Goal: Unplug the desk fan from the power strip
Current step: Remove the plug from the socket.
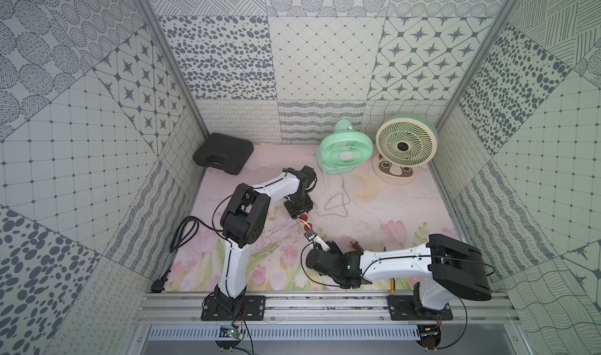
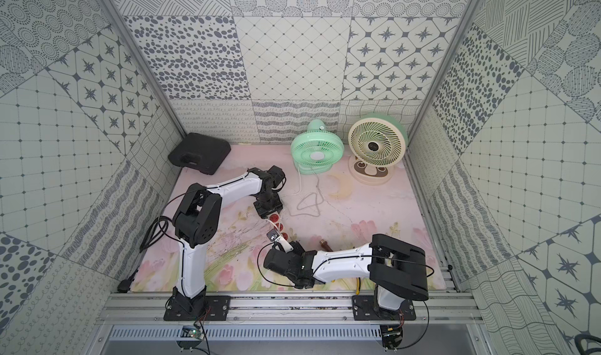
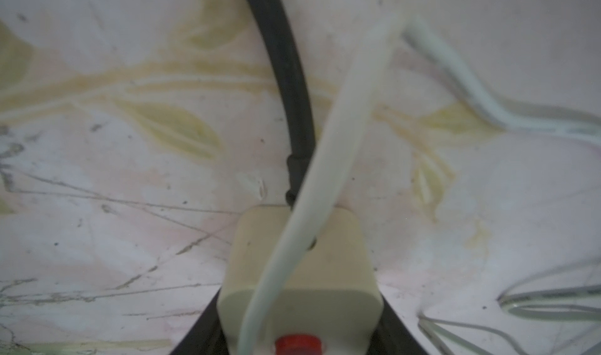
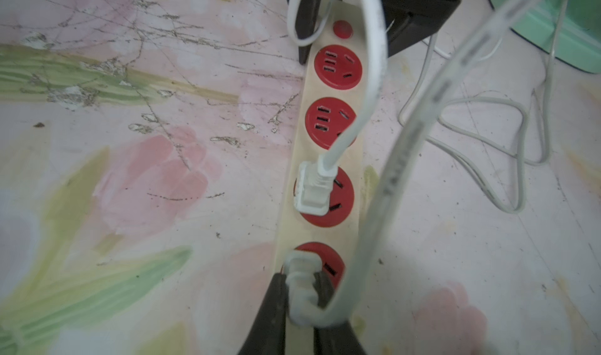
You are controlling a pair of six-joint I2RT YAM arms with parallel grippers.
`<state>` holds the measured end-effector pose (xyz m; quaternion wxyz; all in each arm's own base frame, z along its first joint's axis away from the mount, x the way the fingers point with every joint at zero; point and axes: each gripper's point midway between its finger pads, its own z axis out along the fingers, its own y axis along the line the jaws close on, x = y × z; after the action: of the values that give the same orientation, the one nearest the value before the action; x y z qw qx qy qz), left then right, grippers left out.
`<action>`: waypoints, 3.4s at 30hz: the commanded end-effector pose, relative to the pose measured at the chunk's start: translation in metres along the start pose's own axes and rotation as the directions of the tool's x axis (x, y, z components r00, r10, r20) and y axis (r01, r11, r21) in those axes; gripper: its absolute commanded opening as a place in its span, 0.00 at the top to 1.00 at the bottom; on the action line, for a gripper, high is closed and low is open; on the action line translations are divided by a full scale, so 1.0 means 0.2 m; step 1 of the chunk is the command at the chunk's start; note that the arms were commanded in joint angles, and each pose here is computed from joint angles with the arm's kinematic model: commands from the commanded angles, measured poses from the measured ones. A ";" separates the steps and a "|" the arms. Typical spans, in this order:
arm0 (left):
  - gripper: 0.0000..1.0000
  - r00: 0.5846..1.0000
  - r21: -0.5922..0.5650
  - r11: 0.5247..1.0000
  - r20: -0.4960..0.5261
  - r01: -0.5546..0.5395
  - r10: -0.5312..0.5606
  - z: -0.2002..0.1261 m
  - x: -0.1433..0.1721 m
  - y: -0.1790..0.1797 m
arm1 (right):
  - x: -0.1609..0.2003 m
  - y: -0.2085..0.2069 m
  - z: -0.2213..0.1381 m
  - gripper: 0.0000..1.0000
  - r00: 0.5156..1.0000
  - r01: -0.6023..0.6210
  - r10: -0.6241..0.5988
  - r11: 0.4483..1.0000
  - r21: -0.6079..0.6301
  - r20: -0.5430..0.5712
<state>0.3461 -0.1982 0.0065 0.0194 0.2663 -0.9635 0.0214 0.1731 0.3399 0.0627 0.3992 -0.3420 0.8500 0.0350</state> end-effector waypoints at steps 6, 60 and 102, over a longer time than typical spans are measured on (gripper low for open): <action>1.00 0.996 -0.286 0.955 -0.019 0.080 -0.089 0.15 0.04 0.34 | -0.15 0.14 -0.06 1.00 0.996 0.034 -0.027 0.996 -0.078 0.087; 1.00 0.996 -0.282 0.956 -0.014 0.081 -0.089 0.15 0.05 0.35 | -0.17 0.08 -0.09 1.00 0.993 -0.013 0.022 0.997 -0.079 0.114; 1.00 0.996 -0.282 0.956 -0.006 0.087 -0.092 0.11 0.03 0.39 | -0.18 -0.58 -0.09 1.00 0.785 -0.590 0.613 0.784 -0.193 0.089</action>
<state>0.3431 -0.1963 0.0079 0.0214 0.2900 -0.9563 0.0322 0.2369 0.2770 0.1177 0.4000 -0.1127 0.8785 0.2358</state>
